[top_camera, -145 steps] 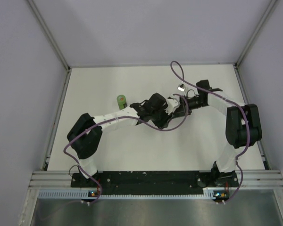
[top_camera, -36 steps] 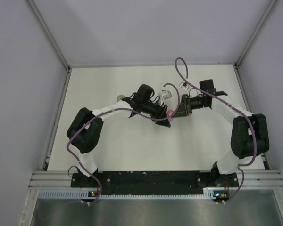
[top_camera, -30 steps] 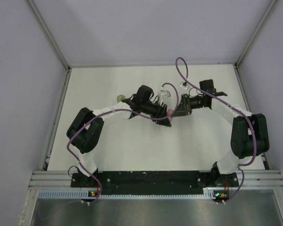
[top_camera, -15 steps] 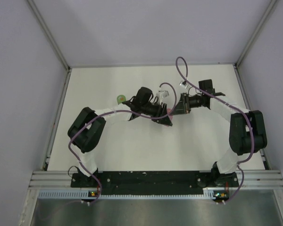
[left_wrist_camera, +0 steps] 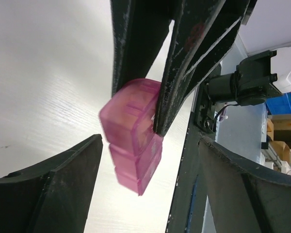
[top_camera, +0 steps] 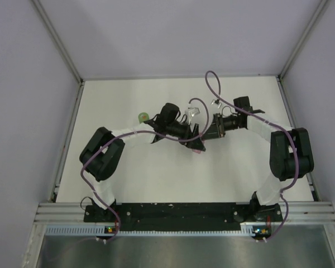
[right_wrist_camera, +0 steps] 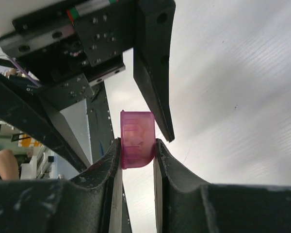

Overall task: Sort the pills into containers
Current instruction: Close the pill container at the center of the board.

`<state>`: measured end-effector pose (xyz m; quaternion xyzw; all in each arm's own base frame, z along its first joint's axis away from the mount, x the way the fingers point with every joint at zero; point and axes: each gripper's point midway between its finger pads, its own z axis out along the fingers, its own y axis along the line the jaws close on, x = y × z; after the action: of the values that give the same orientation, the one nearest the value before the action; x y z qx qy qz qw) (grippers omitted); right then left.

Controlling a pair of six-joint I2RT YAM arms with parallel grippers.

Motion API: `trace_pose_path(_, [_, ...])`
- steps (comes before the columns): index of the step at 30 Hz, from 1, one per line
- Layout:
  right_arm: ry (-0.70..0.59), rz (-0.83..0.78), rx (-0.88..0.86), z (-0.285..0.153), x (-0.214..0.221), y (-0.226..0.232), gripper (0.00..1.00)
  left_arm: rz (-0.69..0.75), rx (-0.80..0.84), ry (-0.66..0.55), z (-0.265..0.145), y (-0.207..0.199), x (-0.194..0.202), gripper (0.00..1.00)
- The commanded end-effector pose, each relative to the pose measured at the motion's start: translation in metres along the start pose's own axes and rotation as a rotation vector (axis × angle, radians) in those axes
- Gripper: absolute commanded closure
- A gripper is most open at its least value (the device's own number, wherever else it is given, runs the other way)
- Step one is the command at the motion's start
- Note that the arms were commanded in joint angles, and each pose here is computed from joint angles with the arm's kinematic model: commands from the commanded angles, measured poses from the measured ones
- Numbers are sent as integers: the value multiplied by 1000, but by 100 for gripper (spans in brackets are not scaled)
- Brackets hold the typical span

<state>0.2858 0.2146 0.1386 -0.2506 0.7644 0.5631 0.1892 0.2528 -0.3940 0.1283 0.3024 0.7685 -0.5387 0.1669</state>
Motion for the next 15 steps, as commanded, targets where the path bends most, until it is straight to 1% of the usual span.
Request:
trace_pose_path(1, [25, -64, -56, 0, -2, 10, 100, 117, 11, -83, -26, -11, -28, 14])
trace_pose_path(4, [45, -63, -75, -1, 2, 13, 100, 132, -17, -118, -41, -4, -38, 15])
trace_pose_path(7, [57, -70, -89, -2, 4, 16, 100, 141, -28, -140, -50, 0, -47, 22])
trace_pose_path(8, [63, -80, -93, -1, 5, 17, 100, 148, -27, -142, -51, 0, -48, 26])
trace_pose_path(13, [87, -88, -105, 3, 8, 20, 100, 138, -1, -124, -48, -3, -51, 36])
trace_pose_path(15, [95, -86, -114, 5, 10, 22, 100, 131, 9, -117, -47, -3, -50, 38])
